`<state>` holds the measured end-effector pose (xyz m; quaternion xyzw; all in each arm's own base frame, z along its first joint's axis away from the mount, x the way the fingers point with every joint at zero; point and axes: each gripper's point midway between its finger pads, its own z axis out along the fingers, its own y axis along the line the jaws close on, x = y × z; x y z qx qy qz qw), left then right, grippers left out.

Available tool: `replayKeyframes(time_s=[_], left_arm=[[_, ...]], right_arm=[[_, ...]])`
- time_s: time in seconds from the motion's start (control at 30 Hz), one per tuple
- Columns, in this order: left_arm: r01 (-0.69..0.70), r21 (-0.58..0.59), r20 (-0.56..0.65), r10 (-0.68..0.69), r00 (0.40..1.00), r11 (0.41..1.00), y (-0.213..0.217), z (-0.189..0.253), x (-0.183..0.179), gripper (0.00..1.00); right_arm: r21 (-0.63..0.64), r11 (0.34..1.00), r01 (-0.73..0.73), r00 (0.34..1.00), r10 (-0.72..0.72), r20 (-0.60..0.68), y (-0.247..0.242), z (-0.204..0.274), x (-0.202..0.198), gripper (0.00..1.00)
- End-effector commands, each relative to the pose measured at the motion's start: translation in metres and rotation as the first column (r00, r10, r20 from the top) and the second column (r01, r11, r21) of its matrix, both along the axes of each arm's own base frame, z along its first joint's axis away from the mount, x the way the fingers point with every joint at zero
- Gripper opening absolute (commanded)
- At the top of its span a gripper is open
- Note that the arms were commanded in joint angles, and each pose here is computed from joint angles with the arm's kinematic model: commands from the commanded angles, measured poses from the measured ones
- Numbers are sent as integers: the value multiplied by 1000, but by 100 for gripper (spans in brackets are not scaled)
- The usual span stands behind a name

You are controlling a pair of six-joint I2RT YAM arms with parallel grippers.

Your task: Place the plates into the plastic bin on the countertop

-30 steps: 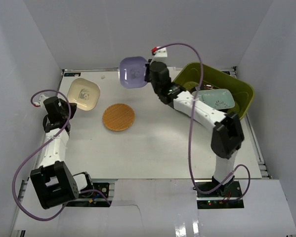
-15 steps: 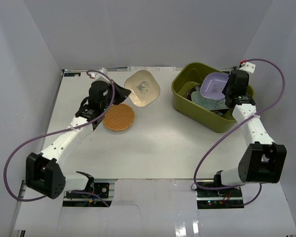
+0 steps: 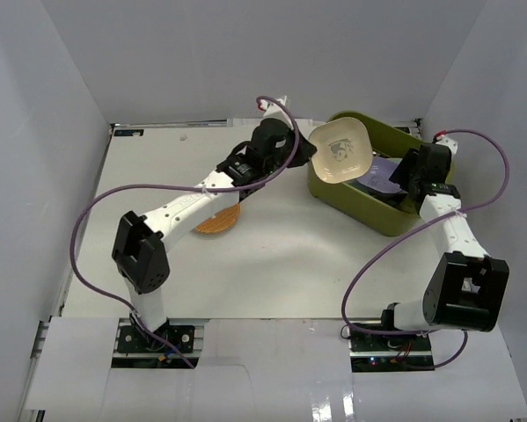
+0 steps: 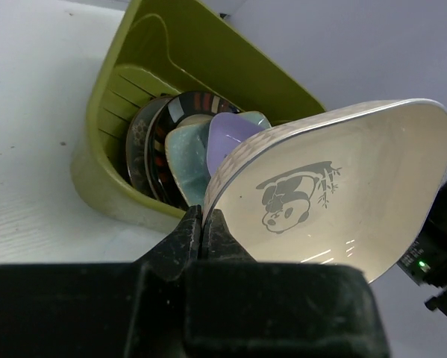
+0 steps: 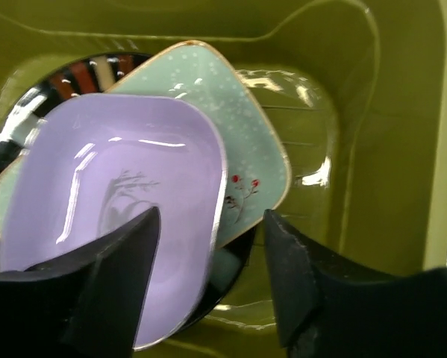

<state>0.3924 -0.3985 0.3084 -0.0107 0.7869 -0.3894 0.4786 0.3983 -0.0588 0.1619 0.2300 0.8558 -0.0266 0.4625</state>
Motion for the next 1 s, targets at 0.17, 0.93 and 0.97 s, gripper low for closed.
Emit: replayKeyframes(time_s=[0.17, 0.93, 0.97], left_arm=[[1, 16, -21, -1, 1000, 1000, -56, -9, 21, 0], [-3, -139, -114, -13, 993, 990, -150, -54, 52, 18], [-3, -139, -116, -13, 993, 990, -151, -57, 53, 21]], right_arm=[[102, 993, -56, 915, 10, 403, 5, 167, 7, 74], [131, 943, -307, 752, 156, 641, 50, 261, -46, 71], [134, 939, -318, 749, 162, 642, 52, 262, -47, 71]])
